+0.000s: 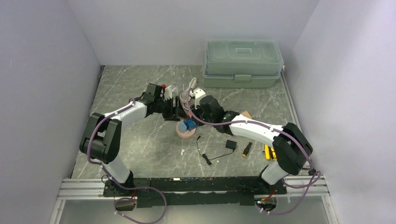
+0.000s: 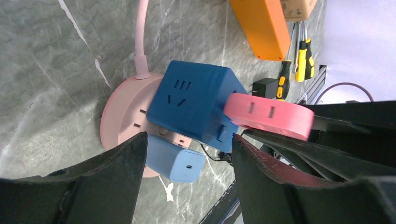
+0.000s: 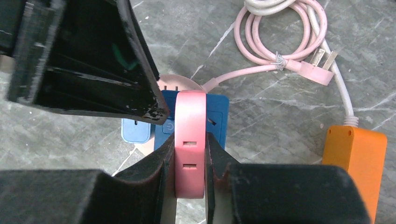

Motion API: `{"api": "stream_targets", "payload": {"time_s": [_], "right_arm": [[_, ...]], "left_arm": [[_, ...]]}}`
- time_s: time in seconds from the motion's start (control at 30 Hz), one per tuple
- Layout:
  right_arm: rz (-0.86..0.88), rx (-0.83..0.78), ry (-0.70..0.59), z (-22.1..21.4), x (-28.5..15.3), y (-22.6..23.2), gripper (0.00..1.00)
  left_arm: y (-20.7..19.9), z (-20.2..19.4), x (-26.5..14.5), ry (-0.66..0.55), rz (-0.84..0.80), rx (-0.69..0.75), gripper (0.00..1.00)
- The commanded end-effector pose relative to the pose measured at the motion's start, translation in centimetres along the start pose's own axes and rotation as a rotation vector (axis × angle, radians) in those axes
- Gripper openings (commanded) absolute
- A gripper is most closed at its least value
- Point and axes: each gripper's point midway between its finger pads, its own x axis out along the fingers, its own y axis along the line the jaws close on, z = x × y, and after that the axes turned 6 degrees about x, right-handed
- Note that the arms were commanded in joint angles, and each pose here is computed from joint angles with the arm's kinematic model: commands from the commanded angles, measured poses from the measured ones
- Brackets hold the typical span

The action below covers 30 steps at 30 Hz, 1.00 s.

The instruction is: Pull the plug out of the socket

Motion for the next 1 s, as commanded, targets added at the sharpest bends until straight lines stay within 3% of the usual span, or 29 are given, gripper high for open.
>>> {"api": "stream_targets", "payload": {"time_s": [0.0,0.4,0.7,0.97], "right_arm": [[0.075,0.020,-0.139,2.4,-0.7,1.3,0.00],[0.089,0.039,-0.113,0.8,-0.2,1.3,0.00],[-0.007,0.062,-0.115,0.9,0.2,-0.2,0.00],[-0.074,0.052,-0.121,0.8,0.3,-0.2,0.00]], "left_arm": [[-1.3,1.6,1.3,-0.026,-0.046,0.078,0.69],[-0.5,1.0,2.8,0.022,-0.028,0.081,0.54],[0.1,-0.3,3.8,0.075,0.015,0.070,0.30],[0.2,-0.9,4.2,0.100,0.026,0.054,0.22]]}}
